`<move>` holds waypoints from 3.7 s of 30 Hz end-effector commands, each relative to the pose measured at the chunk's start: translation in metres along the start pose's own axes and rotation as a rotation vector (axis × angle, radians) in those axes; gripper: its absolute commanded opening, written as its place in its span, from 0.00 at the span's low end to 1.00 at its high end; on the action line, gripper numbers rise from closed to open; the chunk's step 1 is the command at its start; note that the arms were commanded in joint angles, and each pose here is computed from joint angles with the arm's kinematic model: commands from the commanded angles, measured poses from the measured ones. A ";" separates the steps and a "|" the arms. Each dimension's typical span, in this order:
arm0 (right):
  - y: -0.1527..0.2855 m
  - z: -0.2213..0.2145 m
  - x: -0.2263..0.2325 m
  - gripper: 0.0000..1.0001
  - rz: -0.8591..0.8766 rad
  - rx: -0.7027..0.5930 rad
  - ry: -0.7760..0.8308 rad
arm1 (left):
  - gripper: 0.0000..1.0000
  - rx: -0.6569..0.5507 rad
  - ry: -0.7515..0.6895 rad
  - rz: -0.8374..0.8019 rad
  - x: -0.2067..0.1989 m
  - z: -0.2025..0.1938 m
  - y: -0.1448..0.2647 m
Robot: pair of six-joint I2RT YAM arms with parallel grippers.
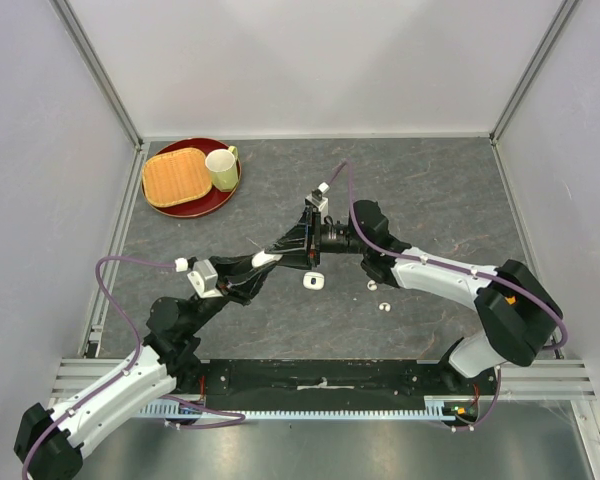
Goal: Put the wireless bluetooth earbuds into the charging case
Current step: Pick up the charging case at the center of the board.
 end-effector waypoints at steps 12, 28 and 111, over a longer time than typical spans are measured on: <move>0.005 -0.005 0.027 0.00 0.215 -0.024 -0.075 | 0.45 -0.072 0.050 0.016 0.002 0.007 -0.005; 0.005 -0.006 0.008 0.00 0.167 -0.058 -0.136 | 0.45 -0.117 0.052 -0.003 -0.001 0.017 -0.012; 0.053 0.020 0.037 0.86 -0.241 -0.221 0.610 | 0.02 -0.208 0.061 -0.174 -0.026 0.029 -0.002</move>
Point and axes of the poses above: each gripper's point midway between its finger pads, its own y axis back along the fingers, its own x axis along the line the jaws close on, z = x × y, the point moved 4 cm from there along y, back along the fingers, and after that the axes turned 9 degrees about y, right-handed, at the moved point
